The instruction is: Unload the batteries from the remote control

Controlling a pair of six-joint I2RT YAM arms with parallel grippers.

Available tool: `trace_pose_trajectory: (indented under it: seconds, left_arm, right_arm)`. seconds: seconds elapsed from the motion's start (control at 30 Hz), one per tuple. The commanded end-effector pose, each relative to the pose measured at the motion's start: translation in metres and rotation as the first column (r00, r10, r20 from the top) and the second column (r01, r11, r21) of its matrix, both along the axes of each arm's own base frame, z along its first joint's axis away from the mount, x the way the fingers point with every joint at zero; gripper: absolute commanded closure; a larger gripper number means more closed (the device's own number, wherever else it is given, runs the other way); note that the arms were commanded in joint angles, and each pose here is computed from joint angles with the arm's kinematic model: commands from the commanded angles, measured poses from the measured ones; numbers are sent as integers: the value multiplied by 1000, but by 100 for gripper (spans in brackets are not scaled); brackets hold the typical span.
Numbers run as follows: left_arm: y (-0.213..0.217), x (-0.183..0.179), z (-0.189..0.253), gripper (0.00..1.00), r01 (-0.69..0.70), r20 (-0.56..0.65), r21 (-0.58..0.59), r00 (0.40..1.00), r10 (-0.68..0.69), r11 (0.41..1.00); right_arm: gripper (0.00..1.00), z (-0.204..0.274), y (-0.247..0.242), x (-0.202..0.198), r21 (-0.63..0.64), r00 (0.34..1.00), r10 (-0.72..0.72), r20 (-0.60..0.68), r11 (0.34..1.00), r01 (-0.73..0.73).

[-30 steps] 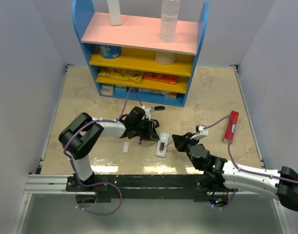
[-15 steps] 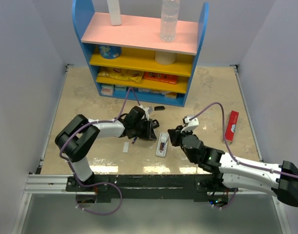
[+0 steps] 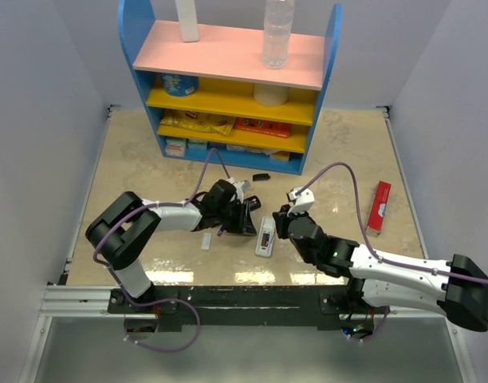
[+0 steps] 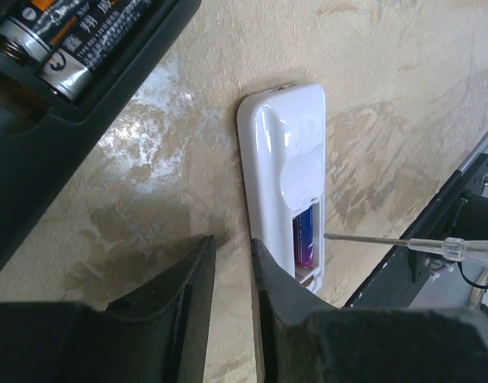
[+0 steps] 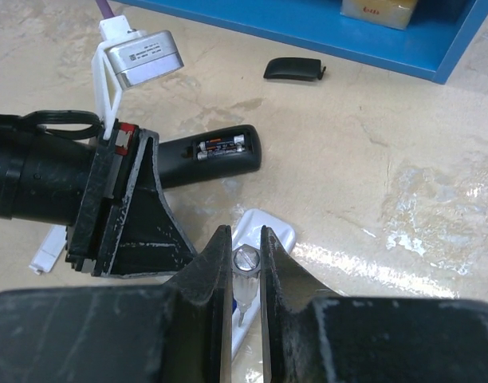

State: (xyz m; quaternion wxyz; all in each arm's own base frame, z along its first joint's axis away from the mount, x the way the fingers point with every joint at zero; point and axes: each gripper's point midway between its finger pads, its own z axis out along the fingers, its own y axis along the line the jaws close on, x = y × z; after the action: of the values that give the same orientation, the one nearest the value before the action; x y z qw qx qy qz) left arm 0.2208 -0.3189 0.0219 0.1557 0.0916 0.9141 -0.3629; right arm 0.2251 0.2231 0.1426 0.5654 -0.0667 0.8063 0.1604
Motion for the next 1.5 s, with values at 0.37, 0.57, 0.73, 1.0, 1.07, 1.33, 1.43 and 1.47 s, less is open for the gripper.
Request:
trace_pose_trajectory:
  seconds: [0.37, 0.57, 0.73, 1.0, 1.07, 1.33, 1.43, 1.47]
  left_arm:
    - [-13, -22, 6, 70, 39, -8, -65, 999, -40, 997]
    - [-13, -24, 4, 70, 39, -9, -59, 999, -39, 998]
    - [-15, -26, 4, 70, 43, -12, -63, 999, -44, 997]
    - [-16, -27, 3, 70, 41, -13, -60, 999, -41, 997]
    - [-15, -28, 3, 70, 43, -14, -59, 999, -44, 997]
    - [-15, -29, 1, 70, 42, -15, -55, 999, -43, 998]
    - [-15, -28, 1, 70, 40, -15, -55, 999, -41, 998]
    - [-14, -28, 0, 70, 37, -17, -51, 999, -38, 998]
  right_arm:
    - [100, 37, 5, 9, 37, 998, -21, 62, 999, 19]
    - [100, 32, 6, 10, 17, 998, -23, 59, 1000, 22]
    - [100, 30, 7, 11, 15, 998, -22, 65, 1000, 22]
    - [100, 17, 8, 11, 7, 998, -25, 51, 1000, 25]
    - [100, 16, 9, 12, 10, 998, -26, 50, 1000, 26]
    - [100, 7, 5, 13, -26, 998, -35, 50, 999, 36]
    - [100, -5, 0, 12, -69, 998, -37, 45, 997, 40]
    - [100, -8, -1, 11, -77, 998, -40, 42, 996, 43]
